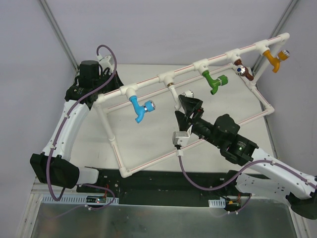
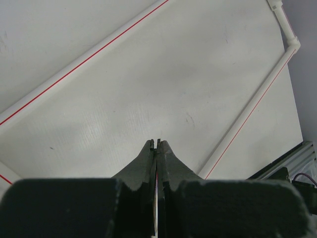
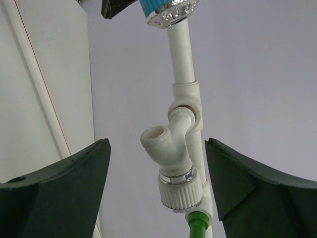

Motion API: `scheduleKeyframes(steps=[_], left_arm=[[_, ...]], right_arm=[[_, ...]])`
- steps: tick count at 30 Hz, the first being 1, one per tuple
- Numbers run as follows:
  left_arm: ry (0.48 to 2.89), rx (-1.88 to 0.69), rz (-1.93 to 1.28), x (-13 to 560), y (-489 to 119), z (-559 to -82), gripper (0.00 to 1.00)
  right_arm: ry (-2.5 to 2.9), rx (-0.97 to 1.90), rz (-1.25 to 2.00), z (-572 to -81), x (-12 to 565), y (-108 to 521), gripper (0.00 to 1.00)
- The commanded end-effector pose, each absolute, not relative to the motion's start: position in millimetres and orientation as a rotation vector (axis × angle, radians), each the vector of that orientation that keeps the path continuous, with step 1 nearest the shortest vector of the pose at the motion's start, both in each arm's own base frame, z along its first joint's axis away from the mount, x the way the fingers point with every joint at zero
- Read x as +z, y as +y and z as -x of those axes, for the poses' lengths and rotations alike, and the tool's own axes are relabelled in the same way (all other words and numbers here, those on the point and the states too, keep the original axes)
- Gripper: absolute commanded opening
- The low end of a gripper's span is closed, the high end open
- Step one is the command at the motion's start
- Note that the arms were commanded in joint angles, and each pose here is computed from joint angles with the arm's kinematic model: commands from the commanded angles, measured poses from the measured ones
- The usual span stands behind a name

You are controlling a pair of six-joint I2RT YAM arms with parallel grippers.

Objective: Install the water faucets

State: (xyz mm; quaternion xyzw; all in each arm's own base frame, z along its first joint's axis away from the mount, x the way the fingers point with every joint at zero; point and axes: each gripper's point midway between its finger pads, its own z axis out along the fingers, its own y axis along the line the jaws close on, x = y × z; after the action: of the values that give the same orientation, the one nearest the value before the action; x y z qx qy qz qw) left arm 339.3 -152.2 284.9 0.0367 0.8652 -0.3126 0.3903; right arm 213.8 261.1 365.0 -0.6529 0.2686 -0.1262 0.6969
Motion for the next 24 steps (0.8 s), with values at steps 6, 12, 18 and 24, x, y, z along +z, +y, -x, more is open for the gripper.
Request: scheduleKeyframes(steps=[6, 12, 18, 24], left_arm=[[2.351, -0.766, -0.076, 241.4, -153.0, -323.1, 0.0], [2.348, -0.766, -0.076, 242.3, -152.0, -322.6, 0.0], [2.351, -0.775, -0.072, 241.9, -152.3, -322.7, 0.0], [2.347, -0.787, -0.072, 243.6, -152.9, -322.2, 0.0]], right_arm=[[0.602, -0.415, 1.406, -232.3, 396.5, 254.6, 0.78], [0.666, -0.426, 1.421, -242.8, 383.3, 257.2, 0.6], [0.753, -0.41, 1.412, -248.2, 358.5, 252.8, 0.34], [0.831, -0.409, 1.36, -255.6, 345.1, 247.8, 0.0]])
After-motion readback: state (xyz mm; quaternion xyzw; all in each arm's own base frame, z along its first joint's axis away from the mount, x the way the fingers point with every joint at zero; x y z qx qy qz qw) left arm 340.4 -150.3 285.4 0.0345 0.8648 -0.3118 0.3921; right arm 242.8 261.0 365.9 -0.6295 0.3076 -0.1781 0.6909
